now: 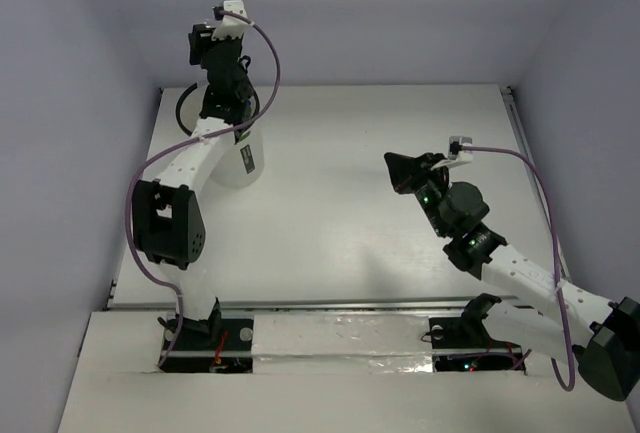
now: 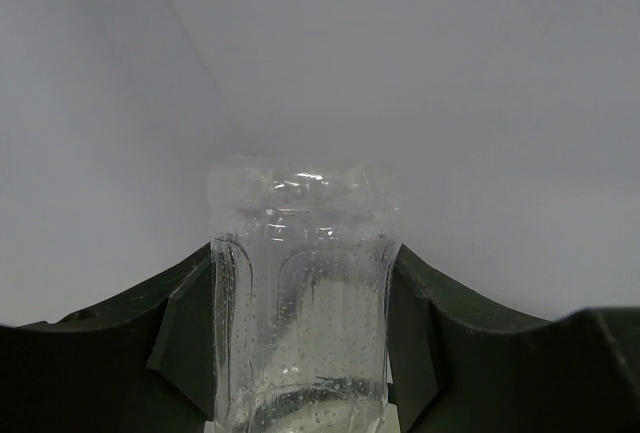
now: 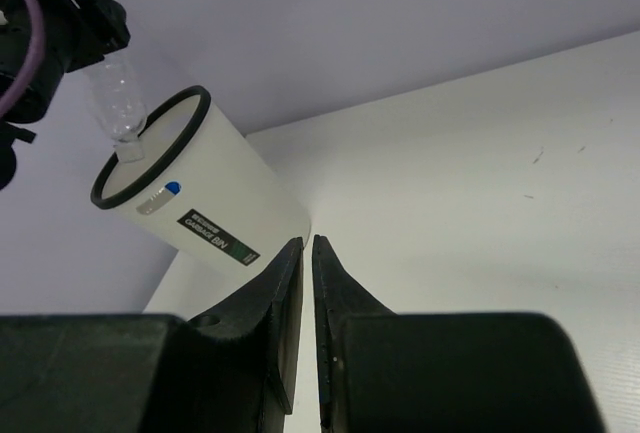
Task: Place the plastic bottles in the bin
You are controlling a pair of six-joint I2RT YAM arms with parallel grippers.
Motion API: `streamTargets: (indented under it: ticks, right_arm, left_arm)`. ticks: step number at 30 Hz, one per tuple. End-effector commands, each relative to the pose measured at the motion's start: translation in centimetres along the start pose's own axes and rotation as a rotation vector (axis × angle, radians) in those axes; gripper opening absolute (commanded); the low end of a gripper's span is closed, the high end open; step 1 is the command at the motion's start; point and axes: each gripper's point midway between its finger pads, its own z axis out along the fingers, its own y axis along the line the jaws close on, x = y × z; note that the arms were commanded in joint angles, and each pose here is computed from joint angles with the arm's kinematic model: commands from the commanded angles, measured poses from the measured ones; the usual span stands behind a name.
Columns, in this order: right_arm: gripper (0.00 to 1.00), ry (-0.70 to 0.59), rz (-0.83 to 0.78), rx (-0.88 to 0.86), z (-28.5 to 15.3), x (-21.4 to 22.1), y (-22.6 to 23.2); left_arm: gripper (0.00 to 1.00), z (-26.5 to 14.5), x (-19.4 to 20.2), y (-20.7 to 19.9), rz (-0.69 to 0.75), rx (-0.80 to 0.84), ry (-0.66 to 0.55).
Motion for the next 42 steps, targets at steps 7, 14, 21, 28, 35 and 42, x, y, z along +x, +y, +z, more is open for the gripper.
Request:
streamTargets:
  ticks: [7,14,21,28,35,42]
  right_arm:
    - [0.14,-0.079,0.023,-0.029,-0.2,-2.2,0.8]
    - [0.14,-0.079,0.008,-0.005,-0.1,-2.1,0.4]
    - [0.14,-0.075,0.002,0.008,0.2,-1.8,0.1]
    - [0.14,-0.061,-0.006,0.016,0.4,-1.5,0.0]
    - [0.14,-0.059,-0.007,0.021,0.5,-1.3,-0.2]
    - [0.15,-0.077,-0.009,0.038,0.2,-1.8,-0.5]
  left_arm:
    - [0.36,-0.9,0.8,2.0,0.123,-0.078,-0.09]
    - [0.52,-2.0,2.8,2.0,0.057,-0.076,-0.056]
    - [0.86,-2.7,0.7,2.9,-0.023,-0.059,-0.068]
    - [0.99,-3.9,-4.8,4.7,-0.208,-0.013,-0.127]
    - [0.99,-5.9,-10.7,5.4,-0.425,0.121,-0.185]
    - [0.99,-8.4,-12.5,6.2,-0.55,0.198,-0.189]
